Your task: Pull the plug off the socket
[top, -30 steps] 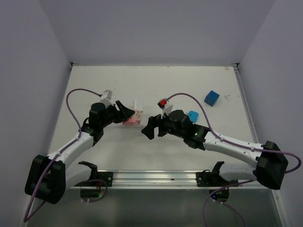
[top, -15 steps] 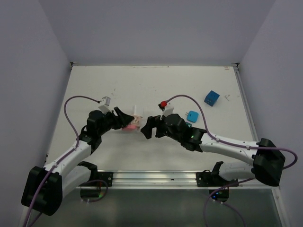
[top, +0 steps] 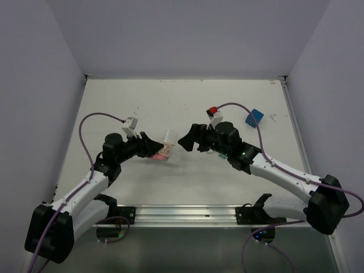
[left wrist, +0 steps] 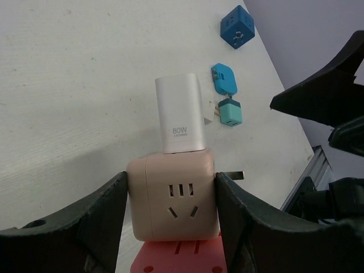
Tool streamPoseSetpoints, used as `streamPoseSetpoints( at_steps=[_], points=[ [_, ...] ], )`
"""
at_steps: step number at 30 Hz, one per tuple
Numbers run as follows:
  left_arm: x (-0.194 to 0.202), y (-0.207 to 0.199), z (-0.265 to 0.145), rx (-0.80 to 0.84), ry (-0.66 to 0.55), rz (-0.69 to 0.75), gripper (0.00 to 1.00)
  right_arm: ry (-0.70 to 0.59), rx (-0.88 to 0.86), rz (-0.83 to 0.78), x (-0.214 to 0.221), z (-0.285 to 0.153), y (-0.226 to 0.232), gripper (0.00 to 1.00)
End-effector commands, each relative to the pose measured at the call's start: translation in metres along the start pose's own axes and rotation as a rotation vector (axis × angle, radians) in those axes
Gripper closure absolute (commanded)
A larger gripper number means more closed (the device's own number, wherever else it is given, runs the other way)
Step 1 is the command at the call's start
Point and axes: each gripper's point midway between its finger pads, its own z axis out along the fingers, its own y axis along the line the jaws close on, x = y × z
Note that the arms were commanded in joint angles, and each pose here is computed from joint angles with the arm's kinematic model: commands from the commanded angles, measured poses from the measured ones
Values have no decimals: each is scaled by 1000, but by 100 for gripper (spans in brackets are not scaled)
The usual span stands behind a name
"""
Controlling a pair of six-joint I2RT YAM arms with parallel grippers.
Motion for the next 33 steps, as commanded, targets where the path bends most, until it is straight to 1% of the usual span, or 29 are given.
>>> streamPoseSetpoints(
  at_steps=[1,3,5,7,8,10,14,18,27,28,33],
  points=[
    [-49,-45,-5,150,-136,153,92,-16,29,129,-21,12,14,2],
    [-50,-45,-6,148,-138,162,92,-7,52,170,-24,18,15,1],
    [-49,-44,-5,144,-136,167,92,27,89,225,-17,29,10,1],
    [-49,-45,-5,142,-137,175,92,22,116,269,-18,36,9,1],
    [-49,-45,-5,142,-137,178,92,38,140,279,-12,43,3,1],
    [-51,-45,-4,137,-140,184,92,47,144,300,-12,49,4,1],
    [-51,-47,-3,141,-139,195,92,74,166,308,-4,66,3,1],
    [-50,-46,-2,132,-136,205,92,88,143,330,2,77,9,1],
    [-44,-43,2,107,-117,217,93,82,125,343,4,92,13,2],
    [-44,-43,3,103,-120,217,93,103,113,346,8,93,15,2],
    [-46,-41,5,76,-125,234,93,110,112,358,11,98,16,11]
  ],
)
